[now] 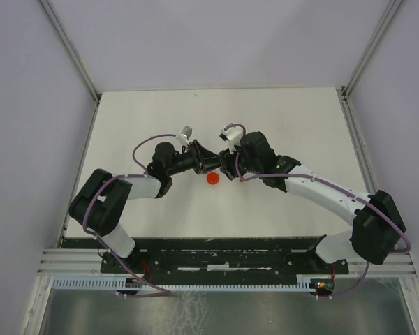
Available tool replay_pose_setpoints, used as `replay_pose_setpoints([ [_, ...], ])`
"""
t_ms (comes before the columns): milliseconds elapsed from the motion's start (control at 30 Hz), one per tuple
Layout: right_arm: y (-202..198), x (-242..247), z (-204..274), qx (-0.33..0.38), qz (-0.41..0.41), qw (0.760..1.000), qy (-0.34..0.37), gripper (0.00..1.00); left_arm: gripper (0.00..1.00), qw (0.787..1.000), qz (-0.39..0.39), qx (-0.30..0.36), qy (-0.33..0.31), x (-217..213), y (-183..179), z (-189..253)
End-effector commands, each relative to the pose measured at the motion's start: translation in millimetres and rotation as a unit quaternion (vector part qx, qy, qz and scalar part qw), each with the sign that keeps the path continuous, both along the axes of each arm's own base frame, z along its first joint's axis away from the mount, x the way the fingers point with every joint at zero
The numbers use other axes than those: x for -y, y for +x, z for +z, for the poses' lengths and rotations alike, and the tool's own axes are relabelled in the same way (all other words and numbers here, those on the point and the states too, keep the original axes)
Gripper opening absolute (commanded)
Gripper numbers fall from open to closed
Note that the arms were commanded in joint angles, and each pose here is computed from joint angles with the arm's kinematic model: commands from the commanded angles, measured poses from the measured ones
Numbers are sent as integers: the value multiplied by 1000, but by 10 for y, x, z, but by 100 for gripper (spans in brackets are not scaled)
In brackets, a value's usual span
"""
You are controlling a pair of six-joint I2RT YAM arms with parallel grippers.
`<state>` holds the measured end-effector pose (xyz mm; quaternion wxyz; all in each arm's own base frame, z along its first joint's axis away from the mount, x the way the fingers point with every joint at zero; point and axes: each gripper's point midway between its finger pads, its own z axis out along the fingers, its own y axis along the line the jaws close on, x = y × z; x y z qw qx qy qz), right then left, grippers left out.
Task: Insert the wireless bluetooth earbuds into the charging case
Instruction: Open the charging case.
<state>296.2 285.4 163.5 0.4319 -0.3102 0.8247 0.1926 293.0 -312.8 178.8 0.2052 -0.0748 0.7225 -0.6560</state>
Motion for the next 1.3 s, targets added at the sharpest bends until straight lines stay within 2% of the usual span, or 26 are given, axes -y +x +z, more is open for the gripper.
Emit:
replay_pose_setpoints([
  [0,39,-41,144,27,2,1000,16,52,39,999,-8,53,-5,53,27,164],
  [567,34,-24,141,28,2,1000,13,52,38,999,-5,51,-5,50,31,159],
  [700,41,-27,138,29,1,1000,13,52,33,999,-5,52,-5,51,35,159],
  [900,42,-28,132,28,1,1000,12,53,17,999,-7,53,-7,52,29,166],
  [1000,46,-27,134,28,-1,1000,13,61,6,999,-8,52,-8,54,26,159],
  [1067,52,-15,151,30,-5,999,14,81,3,999,-7,52,-9,54,27,159],
  [1100,56,-1,166,31,-10,999,16,87,3,999,-6,51,-9,52,26,155],
  [1267,42,118,394,59,-38,997,41,99,3,999,0,46,-9,39,43,134],
])
